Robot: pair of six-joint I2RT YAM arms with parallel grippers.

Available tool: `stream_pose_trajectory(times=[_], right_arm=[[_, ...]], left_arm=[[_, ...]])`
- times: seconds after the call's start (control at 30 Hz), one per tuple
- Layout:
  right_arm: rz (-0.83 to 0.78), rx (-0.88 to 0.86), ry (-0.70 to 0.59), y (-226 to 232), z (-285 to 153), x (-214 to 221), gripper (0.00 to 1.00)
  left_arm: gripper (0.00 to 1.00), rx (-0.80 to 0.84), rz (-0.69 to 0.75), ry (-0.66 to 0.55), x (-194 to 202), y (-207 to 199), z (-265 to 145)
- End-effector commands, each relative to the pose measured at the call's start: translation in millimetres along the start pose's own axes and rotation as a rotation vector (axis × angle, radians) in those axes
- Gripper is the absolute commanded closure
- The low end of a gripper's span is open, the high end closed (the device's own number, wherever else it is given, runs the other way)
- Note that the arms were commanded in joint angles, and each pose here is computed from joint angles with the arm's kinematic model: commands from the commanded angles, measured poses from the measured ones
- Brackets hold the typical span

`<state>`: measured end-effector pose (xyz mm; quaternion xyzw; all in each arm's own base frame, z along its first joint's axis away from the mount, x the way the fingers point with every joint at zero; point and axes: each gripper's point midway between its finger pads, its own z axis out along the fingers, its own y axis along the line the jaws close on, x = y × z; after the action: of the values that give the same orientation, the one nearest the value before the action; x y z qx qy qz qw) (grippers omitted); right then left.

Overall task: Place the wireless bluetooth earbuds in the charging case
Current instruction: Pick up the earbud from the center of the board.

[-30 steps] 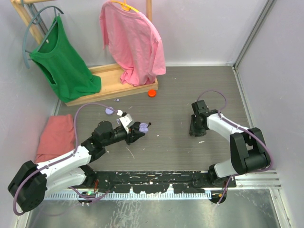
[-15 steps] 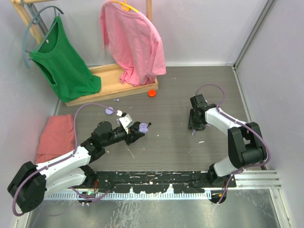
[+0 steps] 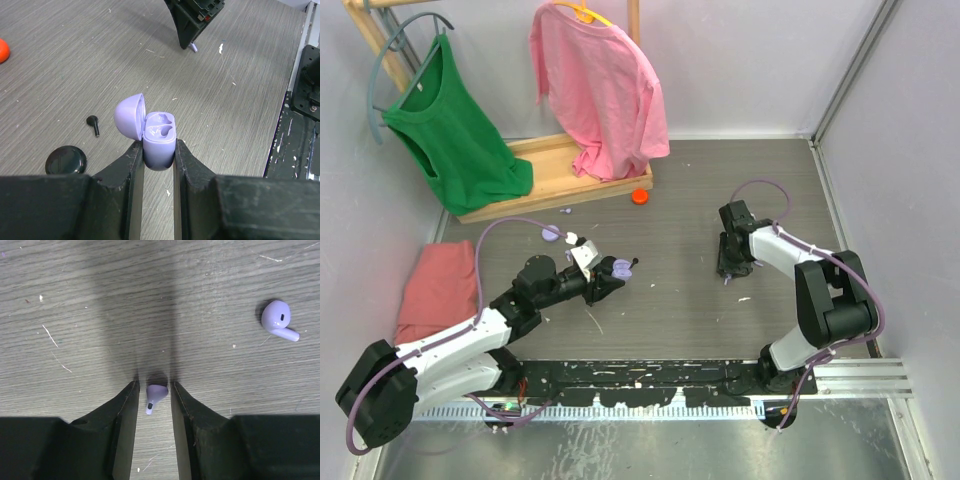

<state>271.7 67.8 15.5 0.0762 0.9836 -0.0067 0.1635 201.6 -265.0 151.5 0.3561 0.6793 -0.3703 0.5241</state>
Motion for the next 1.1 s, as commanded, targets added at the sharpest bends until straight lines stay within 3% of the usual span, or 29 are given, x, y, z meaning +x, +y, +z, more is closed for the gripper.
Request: stream_pose_trajectory(times=[0.0, 0.33, 0.53, 1.07], right_arm=[[0.003, -0.008, -0.018, 0.3, 2.7, -4.8, 0.63], [0.0, -0.003, -0.012, -2.1, 1.5, -1.3, 0.72], [-0.012, -0.055, -0.07, 8.1, -18.2, -10.9, 0.78], [-0.222, -0.396, -0.501, 127.2, -141.6, -64.7, 0.79]], left_arm=[[1.0, 0.017, 0.042, -0.059, -16.1, -3.5, -0.9], [1.0, 0.025, 0.051, -0.07, -17.8, -4.9, -1.5], [1.0, 0.034, 0.06, -0.084, -20.8, -6.5, -1.4], [0.98, 0.007, 0.137, -0.164, -40.1, -3.3, -7.5]])
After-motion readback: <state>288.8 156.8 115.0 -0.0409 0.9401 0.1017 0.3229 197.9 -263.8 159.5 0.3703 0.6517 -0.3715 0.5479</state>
